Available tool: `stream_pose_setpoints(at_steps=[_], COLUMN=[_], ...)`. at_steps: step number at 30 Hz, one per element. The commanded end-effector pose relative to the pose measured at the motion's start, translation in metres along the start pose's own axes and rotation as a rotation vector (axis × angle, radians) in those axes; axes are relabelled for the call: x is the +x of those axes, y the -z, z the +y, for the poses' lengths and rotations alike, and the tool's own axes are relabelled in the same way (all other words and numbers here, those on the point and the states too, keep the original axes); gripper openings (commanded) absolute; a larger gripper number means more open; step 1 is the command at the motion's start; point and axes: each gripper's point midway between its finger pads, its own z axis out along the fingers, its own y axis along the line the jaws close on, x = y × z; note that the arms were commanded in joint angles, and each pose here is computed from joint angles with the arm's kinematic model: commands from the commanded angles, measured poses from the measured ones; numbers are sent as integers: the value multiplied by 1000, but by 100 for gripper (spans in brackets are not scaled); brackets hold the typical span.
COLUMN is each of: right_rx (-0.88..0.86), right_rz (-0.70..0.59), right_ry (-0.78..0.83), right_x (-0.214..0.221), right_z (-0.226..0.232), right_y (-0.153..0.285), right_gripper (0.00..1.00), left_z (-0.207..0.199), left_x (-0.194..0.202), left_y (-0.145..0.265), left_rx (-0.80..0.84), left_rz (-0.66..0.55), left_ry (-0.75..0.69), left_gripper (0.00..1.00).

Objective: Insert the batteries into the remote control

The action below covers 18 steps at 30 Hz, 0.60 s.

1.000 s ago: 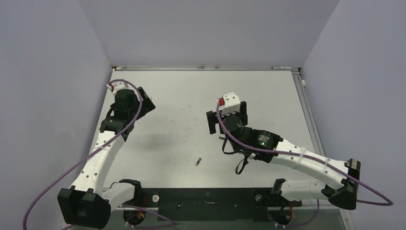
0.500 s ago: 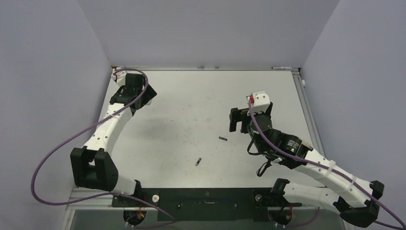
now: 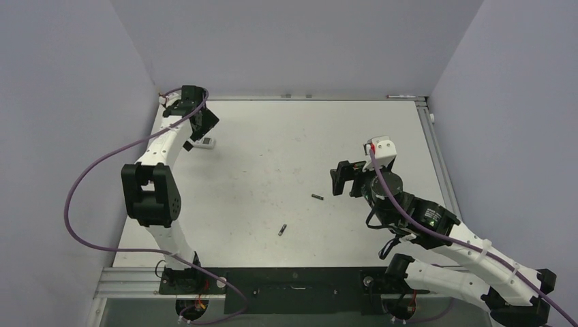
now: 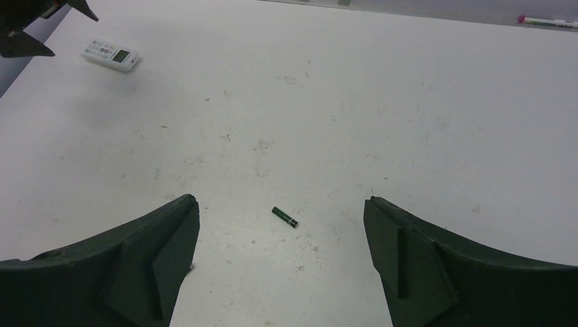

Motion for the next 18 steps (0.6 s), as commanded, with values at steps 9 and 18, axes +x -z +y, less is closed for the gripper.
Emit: stream_pose_setpoints(at_steps=[9, 18], right_rx=[-100, -98], right_rz=[82, 106], right_ry=[-30, -26], right_x=[28, 40], right_z=[16, 17], right_y=[1, -3], right_gripper=[90, 91], left_z=[-14, -16], left_x=[-15, -8], left_y=[-44, -78], left_rx=[-163, -229], left_rz=[32, 82], left_ry=[131, 132], left_gripper=[100, 100])
